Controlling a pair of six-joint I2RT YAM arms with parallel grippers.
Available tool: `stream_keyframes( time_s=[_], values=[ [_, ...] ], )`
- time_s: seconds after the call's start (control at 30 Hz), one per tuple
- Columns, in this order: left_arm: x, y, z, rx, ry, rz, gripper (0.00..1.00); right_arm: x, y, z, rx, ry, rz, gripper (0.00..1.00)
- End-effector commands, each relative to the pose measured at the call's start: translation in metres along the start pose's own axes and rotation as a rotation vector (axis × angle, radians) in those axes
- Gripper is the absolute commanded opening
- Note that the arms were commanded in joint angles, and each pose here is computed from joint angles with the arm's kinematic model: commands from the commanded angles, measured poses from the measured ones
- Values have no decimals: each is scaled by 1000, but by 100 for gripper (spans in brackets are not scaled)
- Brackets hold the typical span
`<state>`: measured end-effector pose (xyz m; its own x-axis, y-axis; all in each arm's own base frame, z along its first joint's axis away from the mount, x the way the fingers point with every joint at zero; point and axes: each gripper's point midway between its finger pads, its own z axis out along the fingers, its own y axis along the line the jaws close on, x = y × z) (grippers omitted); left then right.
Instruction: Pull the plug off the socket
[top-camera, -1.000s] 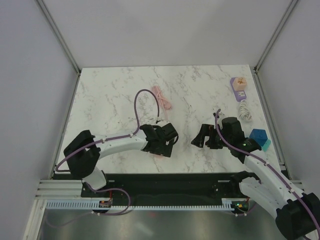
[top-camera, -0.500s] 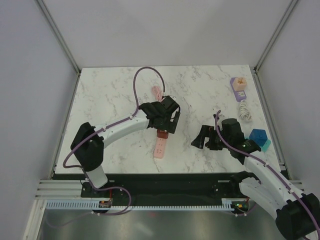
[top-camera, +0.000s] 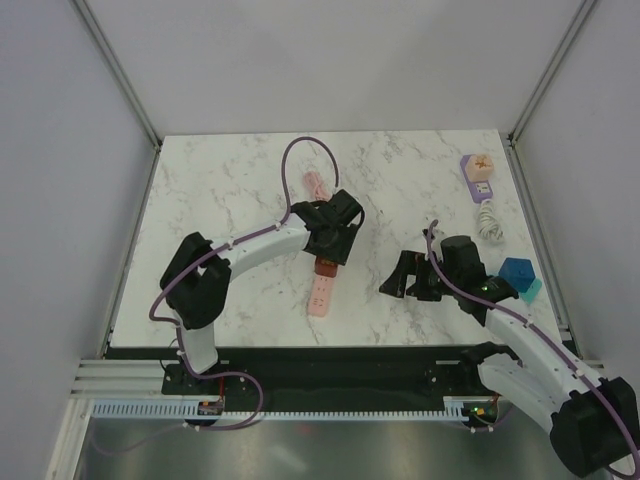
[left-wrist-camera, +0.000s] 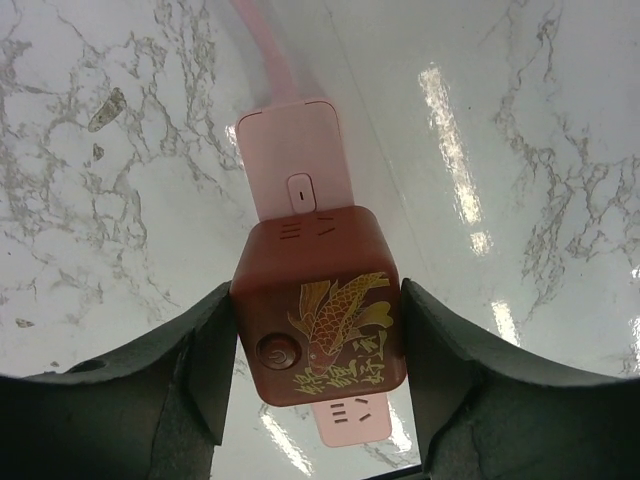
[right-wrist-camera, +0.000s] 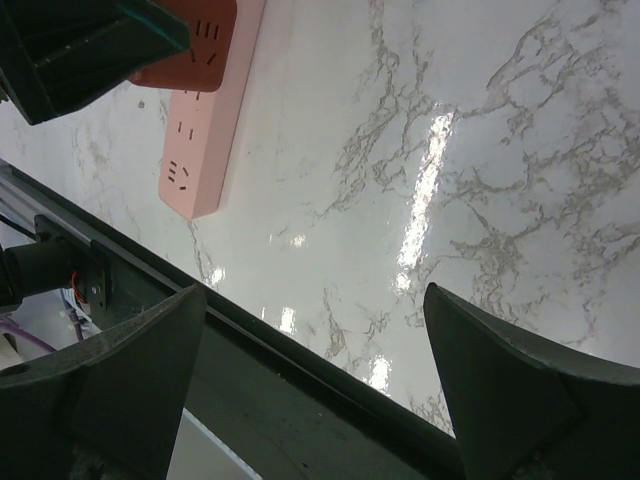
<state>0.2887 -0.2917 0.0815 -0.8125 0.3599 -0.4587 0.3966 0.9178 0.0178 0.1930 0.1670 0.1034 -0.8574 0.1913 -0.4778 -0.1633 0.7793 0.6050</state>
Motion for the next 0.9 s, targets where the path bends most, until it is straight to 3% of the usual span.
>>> stream_keyframes(
  time_s=[0.0,0.03,0.13,0.17,0.27,0.33,0.37,0.6,0.77,0.87],
  values=[
    [-9,-7,-5,47,-45,15,63,1,4,7,-33,14,7,98],
    [-10,-8,-7,57,-48,14,55,0,4,11,-36,14,11,97],
    [-8,-11,-7,84,-40,9,45,-4,12,21,-76,5,30,96],
    [-8,-10,-6,90,-38,1,35,-5,16,23,-90,3,37,96],
    [-7,-8,-10,116,-35,-24,18,-10,32,33,-165,-3,54,96],
    [-7,-9,-13,138,-45,-36,15,-15,39,42,-203,-22,62,95],
    [-7,-6,-15,142,-51,-48,2,-13,44,45,-221,-14,79,95],
    [-12,-3,-36,208,-93,-106,2,-5,68,76,-270,23,81,90],
    [-19,3,-57,263,-165,-149,2,2,88,90,-362,22,88,76],
    [-19,4,-63,297,-175,-165,2,6,103,98,-400,11,61,74]
  ],
)
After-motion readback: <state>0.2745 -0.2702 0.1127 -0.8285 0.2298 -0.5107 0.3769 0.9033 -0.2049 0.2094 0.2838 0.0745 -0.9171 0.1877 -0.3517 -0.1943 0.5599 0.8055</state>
